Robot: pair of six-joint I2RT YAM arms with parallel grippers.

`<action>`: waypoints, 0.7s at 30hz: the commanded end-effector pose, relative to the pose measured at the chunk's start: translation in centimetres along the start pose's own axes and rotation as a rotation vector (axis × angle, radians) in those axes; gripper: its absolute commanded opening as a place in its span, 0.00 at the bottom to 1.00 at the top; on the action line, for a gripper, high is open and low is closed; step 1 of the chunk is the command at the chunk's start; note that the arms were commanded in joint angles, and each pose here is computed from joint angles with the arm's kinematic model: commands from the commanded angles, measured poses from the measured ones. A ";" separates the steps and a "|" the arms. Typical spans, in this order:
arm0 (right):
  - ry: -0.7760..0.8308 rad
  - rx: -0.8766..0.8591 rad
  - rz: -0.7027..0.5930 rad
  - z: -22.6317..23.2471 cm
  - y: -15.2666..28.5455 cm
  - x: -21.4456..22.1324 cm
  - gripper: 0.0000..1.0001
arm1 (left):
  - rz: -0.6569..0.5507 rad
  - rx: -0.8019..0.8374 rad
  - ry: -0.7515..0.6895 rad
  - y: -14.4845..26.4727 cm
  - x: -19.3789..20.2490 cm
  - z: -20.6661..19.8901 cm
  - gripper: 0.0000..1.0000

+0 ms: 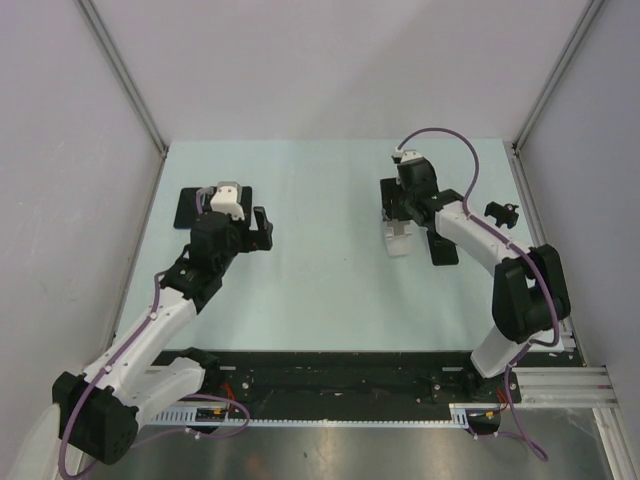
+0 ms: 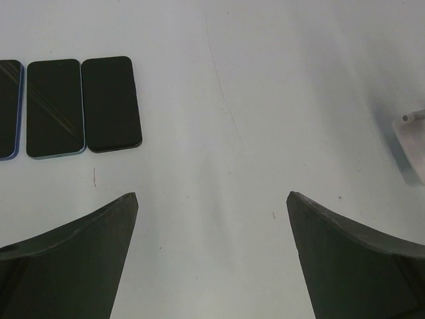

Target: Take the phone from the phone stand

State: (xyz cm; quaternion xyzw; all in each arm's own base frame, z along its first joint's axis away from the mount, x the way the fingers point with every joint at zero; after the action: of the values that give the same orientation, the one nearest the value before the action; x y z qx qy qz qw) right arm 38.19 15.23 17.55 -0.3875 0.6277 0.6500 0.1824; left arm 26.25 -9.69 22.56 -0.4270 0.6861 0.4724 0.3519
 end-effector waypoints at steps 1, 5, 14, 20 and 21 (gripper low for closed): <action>-0.008 0.025 -0.067 -0.9 3.0 -0.1 0.36 | -0.057 0.039 -0.002 0.3 -1.0 -0.8 1.00; -0.018 0.046 -0.076 -1.4 3.7 0.8 0.36 | -0.056 0.043 -0.003 0.3 -0.9 -1.0 1.00; -0.049 0.096 -0.066 -2.5 2.4 3.9 0.38 | -0.063 0.049 -0.002 0.4 -1.0 -1.3 1.00; -0.062 0.102 -0.058 -2.7 2.5 4.3 0.48 | -0.066 0.052 -0.001 0.5 -1.0 -1.3 1.00; -0.063 0.105 -0.062 -2.8 2.6 4.3 0.52 | -0.065 0.050 0.000 0.5 -1.0 -1.3 1.00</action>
State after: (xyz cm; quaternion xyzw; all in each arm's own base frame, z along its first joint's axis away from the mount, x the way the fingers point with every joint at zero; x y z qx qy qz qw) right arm 34.24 11.75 15.35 -0.3698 0.6426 0.6364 0.2127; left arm 26.05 -10.53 22.95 -0.4230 0.6908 0.4601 0.3636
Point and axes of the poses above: each gripper's point midway between its finger pads, its own y axis back along the fingers, its own z axis along the line the jaws close on, x = y × z, the point moved 6 cm from there along y, back along the fingers, and after that the axes turned 10 degrees about y, right-handed, at the moved point
